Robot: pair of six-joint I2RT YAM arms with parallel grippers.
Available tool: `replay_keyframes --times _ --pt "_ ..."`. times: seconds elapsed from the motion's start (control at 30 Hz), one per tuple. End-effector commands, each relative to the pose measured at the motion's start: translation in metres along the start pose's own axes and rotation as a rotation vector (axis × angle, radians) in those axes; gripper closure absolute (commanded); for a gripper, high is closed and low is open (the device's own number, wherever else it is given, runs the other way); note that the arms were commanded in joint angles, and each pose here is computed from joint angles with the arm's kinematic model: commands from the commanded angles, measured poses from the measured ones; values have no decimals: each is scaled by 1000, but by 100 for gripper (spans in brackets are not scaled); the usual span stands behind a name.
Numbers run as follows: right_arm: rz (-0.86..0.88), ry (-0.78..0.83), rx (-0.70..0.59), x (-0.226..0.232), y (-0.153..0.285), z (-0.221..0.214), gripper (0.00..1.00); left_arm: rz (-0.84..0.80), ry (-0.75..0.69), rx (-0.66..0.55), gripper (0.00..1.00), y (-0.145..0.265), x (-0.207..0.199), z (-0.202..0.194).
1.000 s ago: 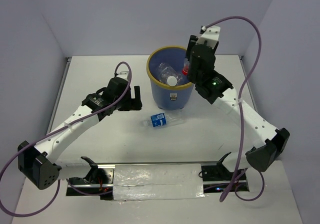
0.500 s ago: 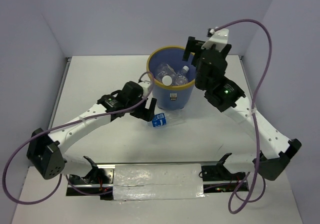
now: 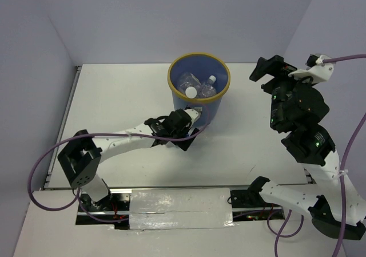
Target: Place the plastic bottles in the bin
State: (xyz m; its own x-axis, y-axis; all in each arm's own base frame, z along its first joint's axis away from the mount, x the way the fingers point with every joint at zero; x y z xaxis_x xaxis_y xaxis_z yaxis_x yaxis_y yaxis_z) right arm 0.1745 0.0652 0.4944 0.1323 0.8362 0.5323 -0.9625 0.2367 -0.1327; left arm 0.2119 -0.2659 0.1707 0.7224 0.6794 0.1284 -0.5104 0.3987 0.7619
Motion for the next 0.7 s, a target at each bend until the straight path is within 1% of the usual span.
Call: replay_keyframes --times 0.0,0.17,0.27,0.43,0.6,0.67 --pt "-55 50 61 -11 2 -22 0 148 -57 -40 1 -18 7 6" --pt "-72 60 82 -21 7 -28 0 215 -109 -11 1 -42 10 -4" --pt "-79 62 89 -25 10 -29 0 189 -124 26 1 -57 5 -15" --pt "-89 68 90 -27 11 -29 0 144 -129 38 3 -55 -14 -27" --pt "-85 69 99 -24 9 -32 0 108 -132 37 10 -46 -38 -35" --pt "-84 69 100 -23 8 -32 0 112 -142 38 17 -45 -44 -36"
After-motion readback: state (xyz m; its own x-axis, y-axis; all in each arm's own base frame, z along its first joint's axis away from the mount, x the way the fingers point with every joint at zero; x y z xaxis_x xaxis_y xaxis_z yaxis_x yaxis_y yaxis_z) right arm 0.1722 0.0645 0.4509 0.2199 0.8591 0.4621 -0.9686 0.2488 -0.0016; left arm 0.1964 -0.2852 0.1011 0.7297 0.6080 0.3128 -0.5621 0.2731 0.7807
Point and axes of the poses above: each gripper's point midway between its finger pads, its own y axis back along the fingers, its own x axis along the line the jaws close on, z = x × y, the point moved 9 cm from there along y, back along the fingers, and after that the axes turned 11 degrees about -y, right-handed, at the moved point
